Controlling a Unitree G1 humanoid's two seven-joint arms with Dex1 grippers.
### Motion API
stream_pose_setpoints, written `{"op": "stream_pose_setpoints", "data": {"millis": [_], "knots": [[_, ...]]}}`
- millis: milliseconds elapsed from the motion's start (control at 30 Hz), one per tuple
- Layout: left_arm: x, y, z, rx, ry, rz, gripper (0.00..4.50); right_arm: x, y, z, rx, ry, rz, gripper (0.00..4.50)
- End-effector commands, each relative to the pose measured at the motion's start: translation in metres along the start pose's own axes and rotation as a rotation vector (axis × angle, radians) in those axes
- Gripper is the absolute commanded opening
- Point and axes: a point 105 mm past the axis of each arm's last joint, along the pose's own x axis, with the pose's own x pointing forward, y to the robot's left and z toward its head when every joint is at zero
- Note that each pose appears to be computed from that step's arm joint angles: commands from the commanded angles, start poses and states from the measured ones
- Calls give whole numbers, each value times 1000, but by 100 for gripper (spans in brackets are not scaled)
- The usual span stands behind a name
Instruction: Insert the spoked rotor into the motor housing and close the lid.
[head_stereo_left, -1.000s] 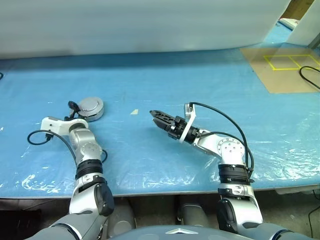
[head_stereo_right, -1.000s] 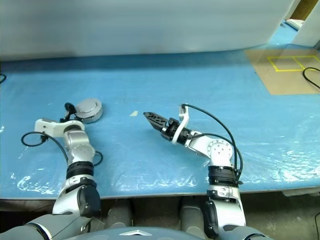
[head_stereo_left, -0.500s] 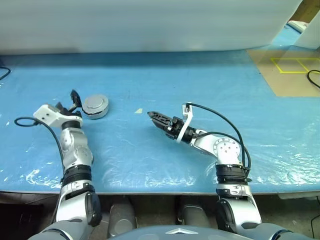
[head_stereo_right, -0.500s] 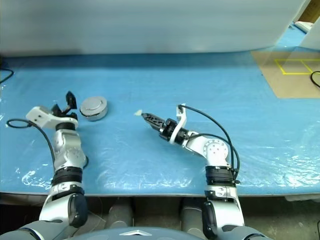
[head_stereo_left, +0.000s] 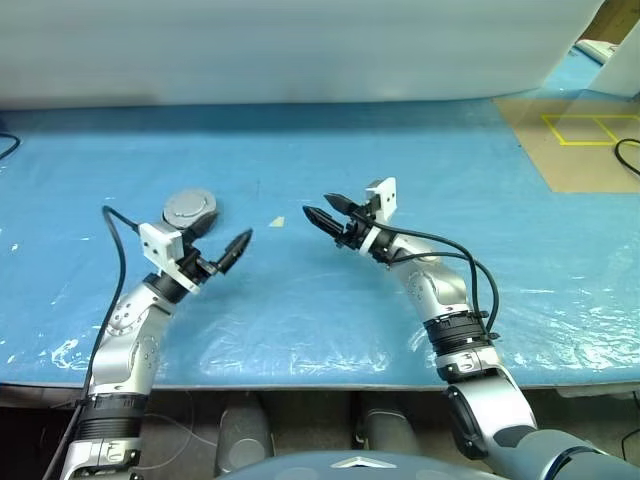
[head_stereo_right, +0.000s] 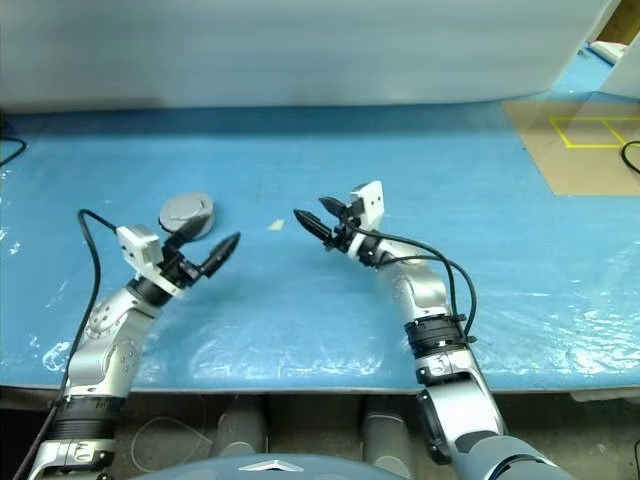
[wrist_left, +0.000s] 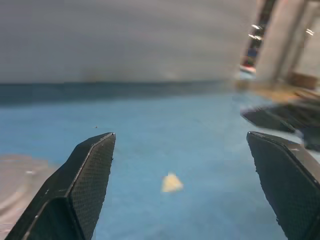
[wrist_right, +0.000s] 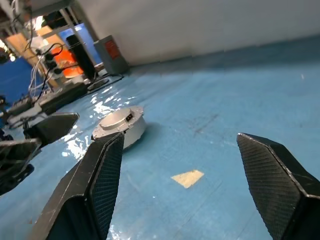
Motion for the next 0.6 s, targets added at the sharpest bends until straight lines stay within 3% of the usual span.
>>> {"op": "stream_pose_setpoints", "data": {"millis": [33, 200, 600], "knots": [[5, -15, 13, 48, -9, -104, 448, -6, 10, 10, -126, -6, 124, 381], [7, -17, 11, 86, 21, -153, 448, -25, 18, -3, -206, 84, 241, 381], [6, -11, 5, 130, 44, -161, 448, -47, 11, -22, -292, 172, 221, 381]]}}
